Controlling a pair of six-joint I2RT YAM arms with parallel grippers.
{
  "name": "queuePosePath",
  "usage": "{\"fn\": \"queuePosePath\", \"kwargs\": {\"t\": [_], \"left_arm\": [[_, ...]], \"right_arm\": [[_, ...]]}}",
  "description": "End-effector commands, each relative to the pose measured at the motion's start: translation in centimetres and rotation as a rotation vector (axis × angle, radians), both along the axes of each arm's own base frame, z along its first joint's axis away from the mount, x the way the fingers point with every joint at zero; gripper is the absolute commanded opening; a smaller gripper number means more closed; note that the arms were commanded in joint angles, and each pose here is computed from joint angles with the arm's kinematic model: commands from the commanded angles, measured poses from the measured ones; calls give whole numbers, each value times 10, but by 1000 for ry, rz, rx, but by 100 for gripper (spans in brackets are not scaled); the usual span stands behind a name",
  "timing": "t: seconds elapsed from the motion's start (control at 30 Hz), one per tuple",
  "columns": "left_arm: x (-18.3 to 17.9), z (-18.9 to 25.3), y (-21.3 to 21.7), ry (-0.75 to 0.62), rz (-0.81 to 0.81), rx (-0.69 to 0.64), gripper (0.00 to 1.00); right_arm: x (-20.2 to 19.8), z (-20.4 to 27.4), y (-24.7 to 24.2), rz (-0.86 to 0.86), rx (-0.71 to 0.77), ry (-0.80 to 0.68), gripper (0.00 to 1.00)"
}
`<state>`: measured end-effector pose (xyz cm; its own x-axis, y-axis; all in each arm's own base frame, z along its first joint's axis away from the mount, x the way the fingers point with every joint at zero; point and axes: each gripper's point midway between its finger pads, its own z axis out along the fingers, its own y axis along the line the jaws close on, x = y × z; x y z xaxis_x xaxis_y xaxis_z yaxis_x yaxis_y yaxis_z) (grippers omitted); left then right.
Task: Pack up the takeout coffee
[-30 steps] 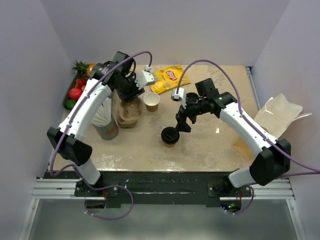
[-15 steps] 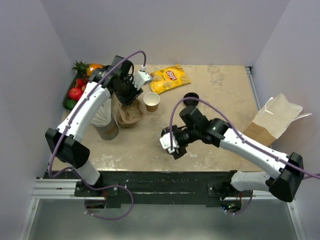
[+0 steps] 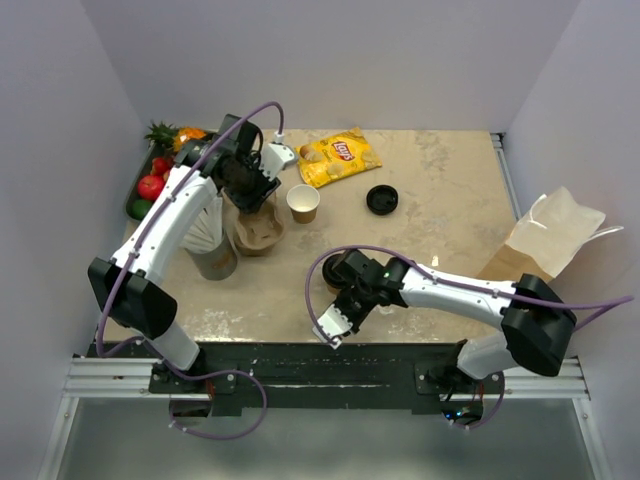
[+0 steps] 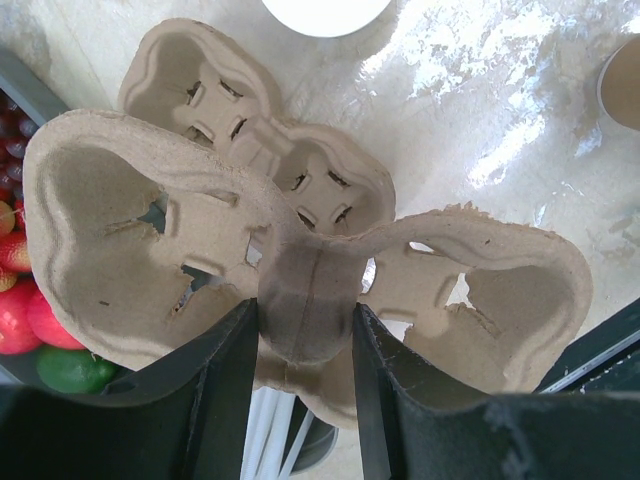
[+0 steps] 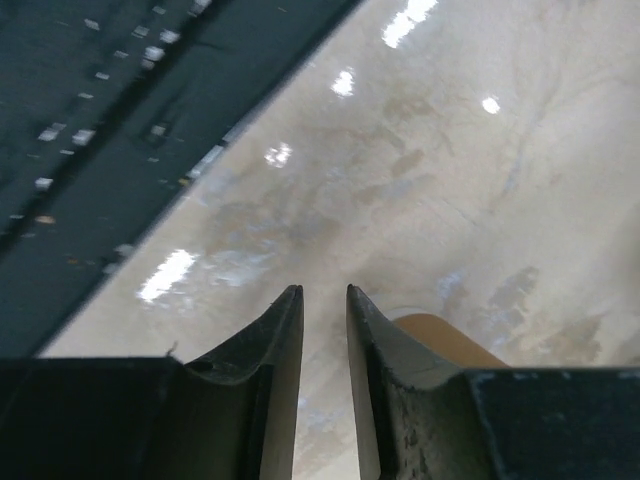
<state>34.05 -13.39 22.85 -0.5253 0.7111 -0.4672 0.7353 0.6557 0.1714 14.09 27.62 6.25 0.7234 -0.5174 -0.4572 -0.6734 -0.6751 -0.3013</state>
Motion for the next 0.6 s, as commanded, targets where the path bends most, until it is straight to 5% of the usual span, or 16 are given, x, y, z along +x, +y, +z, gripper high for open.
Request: {"fn": "queuePosePath", "kwargs": {"t": [0.0, 0.57], "left_arm": [[0, 17, 2, -49, 25, -34, 39], [3, 23, -1, -62, 26, -50, 39]], "right_arm": [[32, 8, 23, -15, 73, -162, 26], [70, -38, 5, -35, -133, -308, 16]]}}
